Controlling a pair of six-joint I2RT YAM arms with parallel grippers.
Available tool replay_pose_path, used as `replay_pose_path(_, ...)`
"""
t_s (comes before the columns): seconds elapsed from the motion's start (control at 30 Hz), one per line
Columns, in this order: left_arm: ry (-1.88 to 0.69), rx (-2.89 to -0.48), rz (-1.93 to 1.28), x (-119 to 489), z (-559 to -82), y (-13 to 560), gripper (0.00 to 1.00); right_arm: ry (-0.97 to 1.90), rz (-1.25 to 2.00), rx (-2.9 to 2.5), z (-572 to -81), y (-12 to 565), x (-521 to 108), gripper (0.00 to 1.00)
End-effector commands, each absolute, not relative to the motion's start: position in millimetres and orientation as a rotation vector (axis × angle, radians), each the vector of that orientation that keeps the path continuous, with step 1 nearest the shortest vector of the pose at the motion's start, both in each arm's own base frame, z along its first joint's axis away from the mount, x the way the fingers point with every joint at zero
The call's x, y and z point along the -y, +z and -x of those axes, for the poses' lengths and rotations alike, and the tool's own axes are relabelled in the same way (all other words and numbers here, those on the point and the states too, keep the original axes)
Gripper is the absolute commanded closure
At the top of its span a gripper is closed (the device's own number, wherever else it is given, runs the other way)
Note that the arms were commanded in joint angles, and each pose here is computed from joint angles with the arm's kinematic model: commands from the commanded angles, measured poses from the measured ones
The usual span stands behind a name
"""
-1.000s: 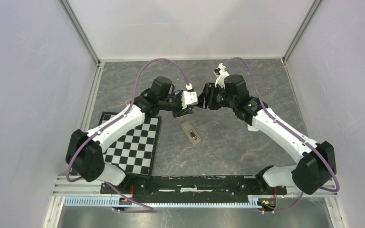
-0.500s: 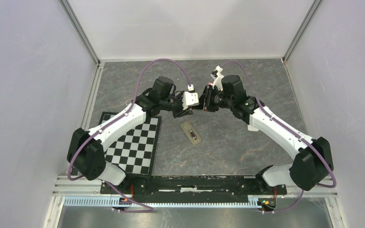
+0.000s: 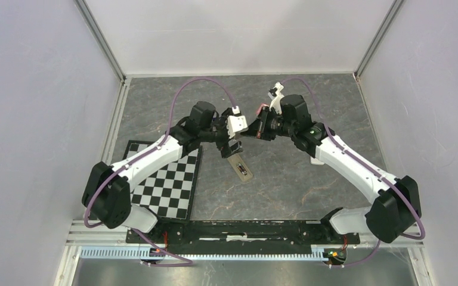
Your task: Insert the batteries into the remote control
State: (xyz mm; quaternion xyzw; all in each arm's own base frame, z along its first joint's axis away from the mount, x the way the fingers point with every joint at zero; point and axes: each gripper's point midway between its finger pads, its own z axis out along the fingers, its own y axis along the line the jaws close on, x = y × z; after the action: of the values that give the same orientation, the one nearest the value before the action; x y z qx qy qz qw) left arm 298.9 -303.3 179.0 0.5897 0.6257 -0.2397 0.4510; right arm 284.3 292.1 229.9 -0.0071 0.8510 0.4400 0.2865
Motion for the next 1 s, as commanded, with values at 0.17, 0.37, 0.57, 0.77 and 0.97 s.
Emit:
replay_pose_path(0.17,-0.806,-1.653,-0.882,265.0,-288.1,231.6,0.0,1.009,0.016,-2.199,-294.0,216.3,-259.3,1.0)
replay_pose_path(0.37,-1.01,-1.78,-0.487,230.8,-285.6,239.4,0.0,0.96,0.341,-2.313,-256.6,154.4,-276.3,1.0)
replay_pose_path(0.57,-0.967,-2.07,-0.149,214.7,-300.9,181.5,0.0,0.96,0.63,-2.395,-205.7,108.4,-304.8,1.0)
replay_pose_path(0.77,-1.011,-2.179,0.047,214.8,-300.9,140.9,0.12,0.849,0.624,-2.467,-200.3,72.9,-303.8,1.0)
replay_pose_path(0.97,-1.01,-2.235,0.086,216.9,-305.1,122.5,0.15,0.712,0.501,-2.515,-211.6,54.3,-286.3,1.0)
